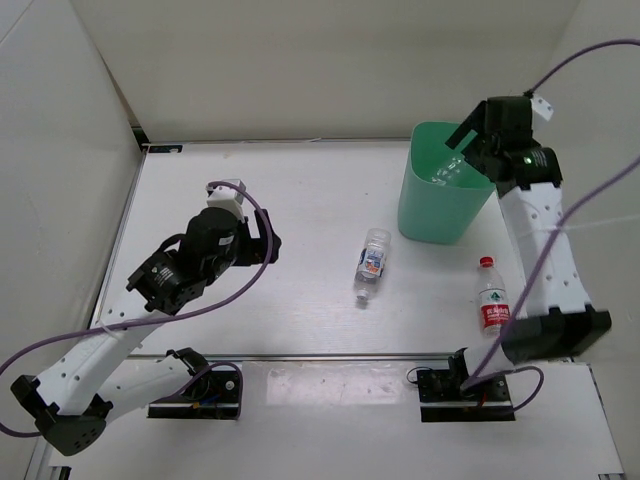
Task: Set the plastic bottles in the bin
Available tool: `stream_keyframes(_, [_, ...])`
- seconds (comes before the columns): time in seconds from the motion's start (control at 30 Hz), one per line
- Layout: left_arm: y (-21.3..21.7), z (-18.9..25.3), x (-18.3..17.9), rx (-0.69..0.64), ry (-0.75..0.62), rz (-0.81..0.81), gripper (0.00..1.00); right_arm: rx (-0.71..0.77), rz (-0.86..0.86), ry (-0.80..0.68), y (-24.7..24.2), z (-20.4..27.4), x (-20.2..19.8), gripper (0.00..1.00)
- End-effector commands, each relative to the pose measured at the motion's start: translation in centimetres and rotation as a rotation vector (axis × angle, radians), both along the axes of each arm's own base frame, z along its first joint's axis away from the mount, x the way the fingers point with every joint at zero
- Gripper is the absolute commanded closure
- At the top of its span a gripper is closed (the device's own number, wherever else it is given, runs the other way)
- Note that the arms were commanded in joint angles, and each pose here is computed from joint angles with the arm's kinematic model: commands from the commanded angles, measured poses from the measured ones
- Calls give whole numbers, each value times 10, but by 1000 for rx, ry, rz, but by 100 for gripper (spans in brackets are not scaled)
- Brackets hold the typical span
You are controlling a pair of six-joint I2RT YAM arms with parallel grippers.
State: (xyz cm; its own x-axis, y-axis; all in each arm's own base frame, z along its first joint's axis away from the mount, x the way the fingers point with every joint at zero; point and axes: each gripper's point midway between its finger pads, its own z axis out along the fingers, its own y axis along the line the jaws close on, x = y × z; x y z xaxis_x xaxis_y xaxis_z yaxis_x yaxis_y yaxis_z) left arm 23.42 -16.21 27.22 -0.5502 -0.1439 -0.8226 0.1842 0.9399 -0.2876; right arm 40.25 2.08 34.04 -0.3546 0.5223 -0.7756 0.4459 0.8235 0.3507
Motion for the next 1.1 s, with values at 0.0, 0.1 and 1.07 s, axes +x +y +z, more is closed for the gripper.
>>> stream_keyframes(0.0, [2, 9, 4, -10, -20, 24, 0, -58, -101, -56, -31, 23, -53, 0])
stream_keyframes(0.1, [0, 13, 7, -18, -29, 24, 0, -50, -264, 53, -62, -17, -100, 0])
stream_keyframes(1.07, [-1, -20, -7, -87, 50, 44, 0, 438, -264, 630, -22, -245, -188, 0])
